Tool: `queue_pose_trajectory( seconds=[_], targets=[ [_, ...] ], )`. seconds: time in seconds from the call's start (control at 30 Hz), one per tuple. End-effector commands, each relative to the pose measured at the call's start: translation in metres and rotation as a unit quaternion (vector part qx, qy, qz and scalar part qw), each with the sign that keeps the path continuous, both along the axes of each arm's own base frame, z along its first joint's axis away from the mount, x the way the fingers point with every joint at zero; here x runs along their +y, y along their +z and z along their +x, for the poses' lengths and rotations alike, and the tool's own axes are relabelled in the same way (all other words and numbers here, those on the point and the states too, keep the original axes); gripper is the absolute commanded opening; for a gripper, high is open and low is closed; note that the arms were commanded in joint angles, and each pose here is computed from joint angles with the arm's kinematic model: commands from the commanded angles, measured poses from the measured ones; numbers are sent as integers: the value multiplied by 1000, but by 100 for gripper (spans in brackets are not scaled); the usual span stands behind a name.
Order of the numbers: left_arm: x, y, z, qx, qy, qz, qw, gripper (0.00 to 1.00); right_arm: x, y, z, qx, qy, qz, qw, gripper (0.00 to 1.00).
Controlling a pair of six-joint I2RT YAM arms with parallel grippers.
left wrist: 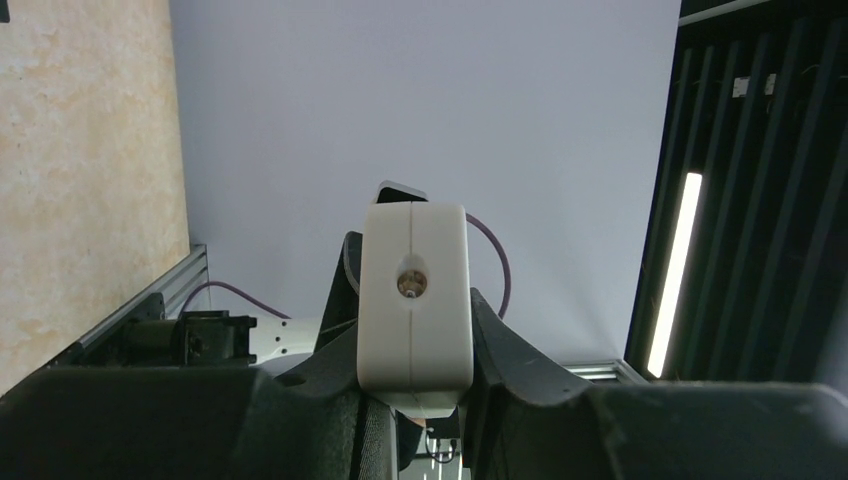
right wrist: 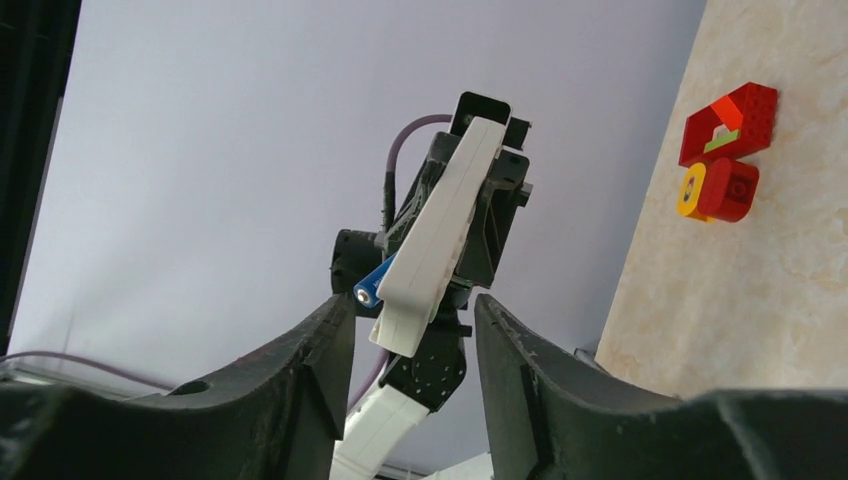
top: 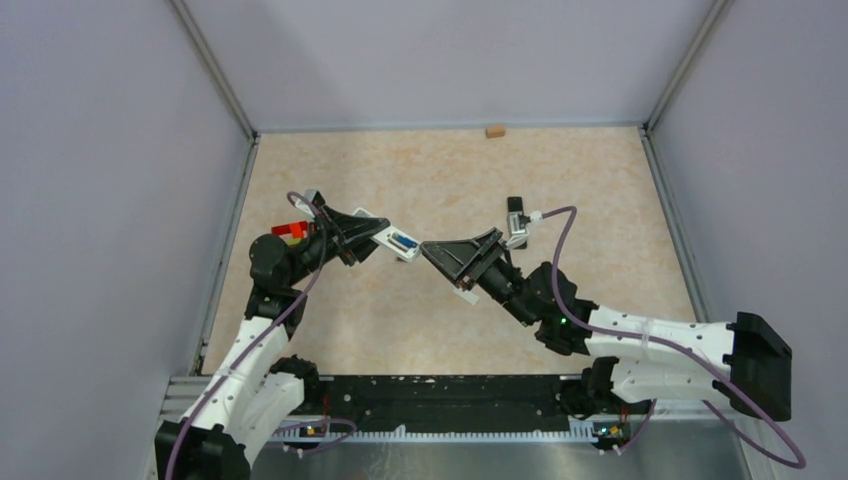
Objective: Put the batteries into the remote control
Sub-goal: Load the battery into the remote control.
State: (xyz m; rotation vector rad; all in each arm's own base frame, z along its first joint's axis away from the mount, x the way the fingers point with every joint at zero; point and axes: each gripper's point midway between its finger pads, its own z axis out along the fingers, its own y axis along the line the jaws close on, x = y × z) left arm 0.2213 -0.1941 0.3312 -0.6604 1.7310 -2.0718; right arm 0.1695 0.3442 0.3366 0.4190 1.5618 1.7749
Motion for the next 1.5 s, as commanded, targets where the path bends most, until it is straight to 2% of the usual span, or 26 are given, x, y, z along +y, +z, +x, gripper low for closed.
queue_pose_trajectory(
  seconds=[0.0,0.23,0.63,1.03,1.47],
  targets=[
    [3,17,-4,-30,5,-23,999,0,-3,25,2,-23,1,40,999,46],
    [3,16,-6,-33,7,-24,999,0,-3,23,7,-22,-3,32,999,44],
    [3,16,-6,-36,7,-19,999,0,8,25,7,-36,9,11,999,52],
    [2,23,-11,-60,5,-6,998,0,15,10,13,3,11,-31,999,51],
    [2,24,-12,-69,5,1,998,0,15,4,14,8,15,-49,999,49]
  ],
)
